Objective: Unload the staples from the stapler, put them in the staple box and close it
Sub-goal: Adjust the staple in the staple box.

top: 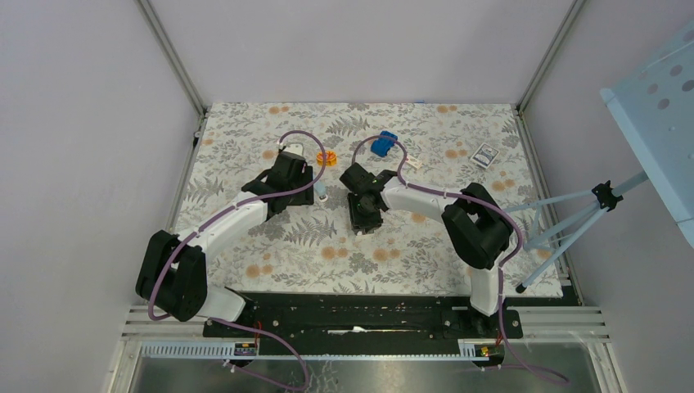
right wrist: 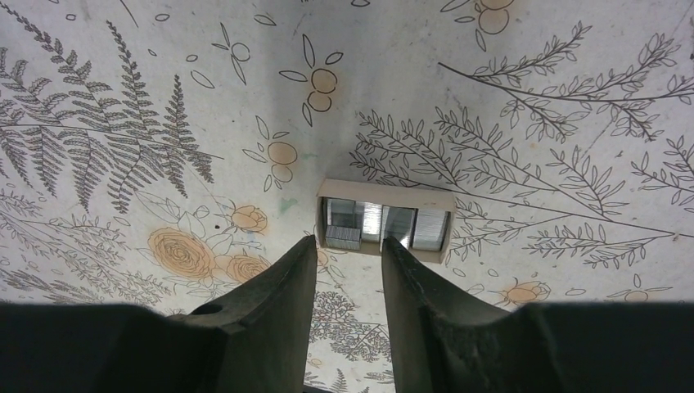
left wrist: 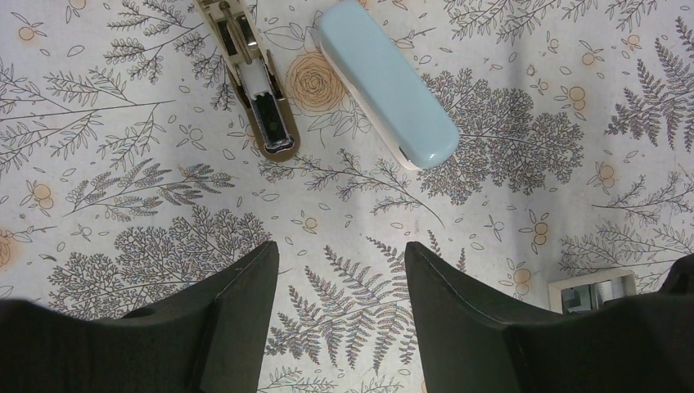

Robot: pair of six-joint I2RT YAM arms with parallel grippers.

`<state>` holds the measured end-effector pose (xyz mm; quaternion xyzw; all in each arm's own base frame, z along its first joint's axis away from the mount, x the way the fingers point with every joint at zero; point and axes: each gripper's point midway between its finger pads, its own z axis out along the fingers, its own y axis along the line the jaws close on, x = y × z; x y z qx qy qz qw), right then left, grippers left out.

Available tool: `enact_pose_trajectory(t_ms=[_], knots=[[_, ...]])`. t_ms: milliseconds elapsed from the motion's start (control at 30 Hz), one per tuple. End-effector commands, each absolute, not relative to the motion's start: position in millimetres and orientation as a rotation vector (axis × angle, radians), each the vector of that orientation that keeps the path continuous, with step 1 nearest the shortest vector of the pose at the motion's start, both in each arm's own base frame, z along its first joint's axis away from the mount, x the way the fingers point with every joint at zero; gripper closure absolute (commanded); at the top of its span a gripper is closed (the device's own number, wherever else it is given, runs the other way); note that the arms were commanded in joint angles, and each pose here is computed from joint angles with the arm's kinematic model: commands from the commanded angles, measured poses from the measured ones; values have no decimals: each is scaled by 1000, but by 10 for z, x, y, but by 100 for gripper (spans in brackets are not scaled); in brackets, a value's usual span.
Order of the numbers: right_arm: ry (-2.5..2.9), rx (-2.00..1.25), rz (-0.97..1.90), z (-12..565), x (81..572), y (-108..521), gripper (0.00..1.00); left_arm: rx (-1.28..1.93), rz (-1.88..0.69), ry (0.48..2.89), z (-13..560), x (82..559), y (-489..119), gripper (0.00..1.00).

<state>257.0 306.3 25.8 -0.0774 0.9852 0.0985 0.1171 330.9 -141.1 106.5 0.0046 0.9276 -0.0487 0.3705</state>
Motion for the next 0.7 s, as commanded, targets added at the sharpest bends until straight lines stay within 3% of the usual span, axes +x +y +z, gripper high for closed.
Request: enact_pose_trajectory(t_ms=[0,667], knots=[[2866,-233,284,324,2602,3126,58,-4,-155,2315,1280,3421,-1477,37],[2849,-234,271,346,2626,3111,78,0,-157,2315,1280,3420,-1485,37]])
